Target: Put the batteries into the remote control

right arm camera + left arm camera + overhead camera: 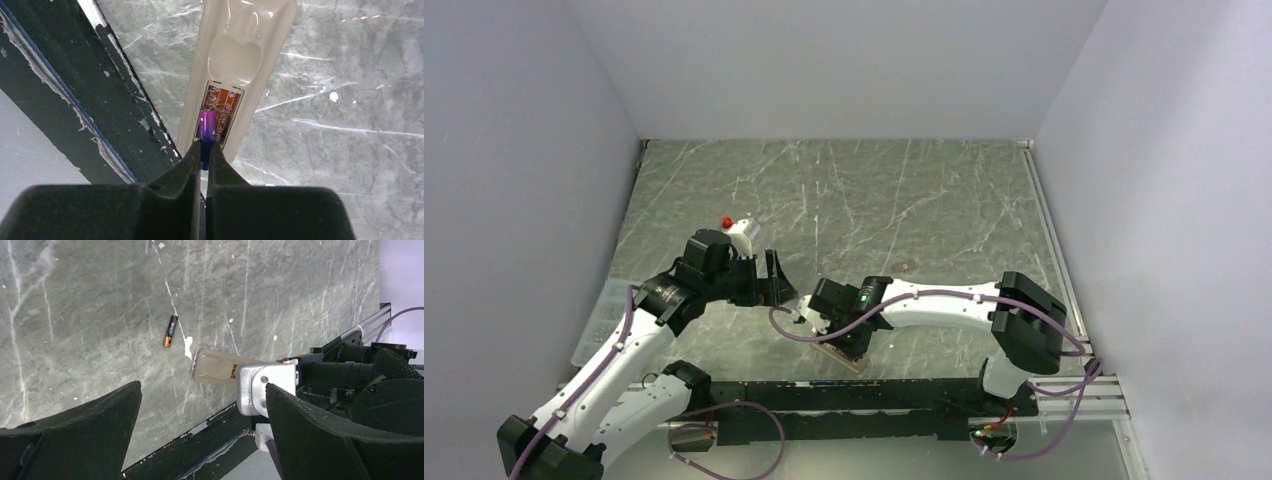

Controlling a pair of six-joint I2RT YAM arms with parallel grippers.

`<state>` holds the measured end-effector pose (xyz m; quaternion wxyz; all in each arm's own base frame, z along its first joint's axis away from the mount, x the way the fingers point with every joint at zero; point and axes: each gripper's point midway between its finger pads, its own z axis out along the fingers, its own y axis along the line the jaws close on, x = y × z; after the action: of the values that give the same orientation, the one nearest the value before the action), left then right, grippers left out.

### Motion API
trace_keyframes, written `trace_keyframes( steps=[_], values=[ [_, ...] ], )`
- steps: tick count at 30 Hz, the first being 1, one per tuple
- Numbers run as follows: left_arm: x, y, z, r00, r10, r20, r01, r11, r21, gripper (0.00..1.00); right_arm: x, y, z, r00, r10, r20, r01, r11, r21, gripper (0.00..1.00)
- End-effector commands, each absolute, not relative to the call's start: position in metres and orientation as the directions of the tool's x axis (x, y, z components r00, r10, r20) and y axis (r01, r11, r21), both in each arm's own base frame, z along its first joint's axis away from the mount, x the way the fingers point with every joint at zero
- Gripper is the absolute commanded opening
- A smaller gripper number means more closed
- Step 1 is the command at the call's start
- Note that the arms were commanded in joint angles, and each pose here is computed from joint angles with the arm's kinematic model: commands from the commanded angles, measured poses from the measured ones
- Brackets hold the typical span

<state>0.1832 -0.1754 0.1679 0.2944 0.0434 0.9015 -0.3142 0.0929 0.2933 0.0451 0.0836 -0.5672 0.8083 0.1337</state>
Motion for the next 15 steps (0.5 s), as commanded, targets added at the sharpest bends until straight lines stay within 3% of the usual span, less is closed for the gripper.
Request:
trace_keyframes(
  steps=[1,15],
  values=[
    [0.1834,-0.1787,0.1713,-0.812,-0.098,-0.575,0.296,0.781,-0.55,0.99,0.0922,0.302,0.0581,-0.399,-0.867,-0.299,-0.917,0.373,0.141,0.0],
    [0.1829,-0.1838,0.1682,-0.823,-0.09,-0.561,0.302,0.766,-0.567,0.99,0.0884,0.3068,0.0582,-0.469,-0.846,-0.254,-0.883,0.442,0.158,0.0]
  ],
)
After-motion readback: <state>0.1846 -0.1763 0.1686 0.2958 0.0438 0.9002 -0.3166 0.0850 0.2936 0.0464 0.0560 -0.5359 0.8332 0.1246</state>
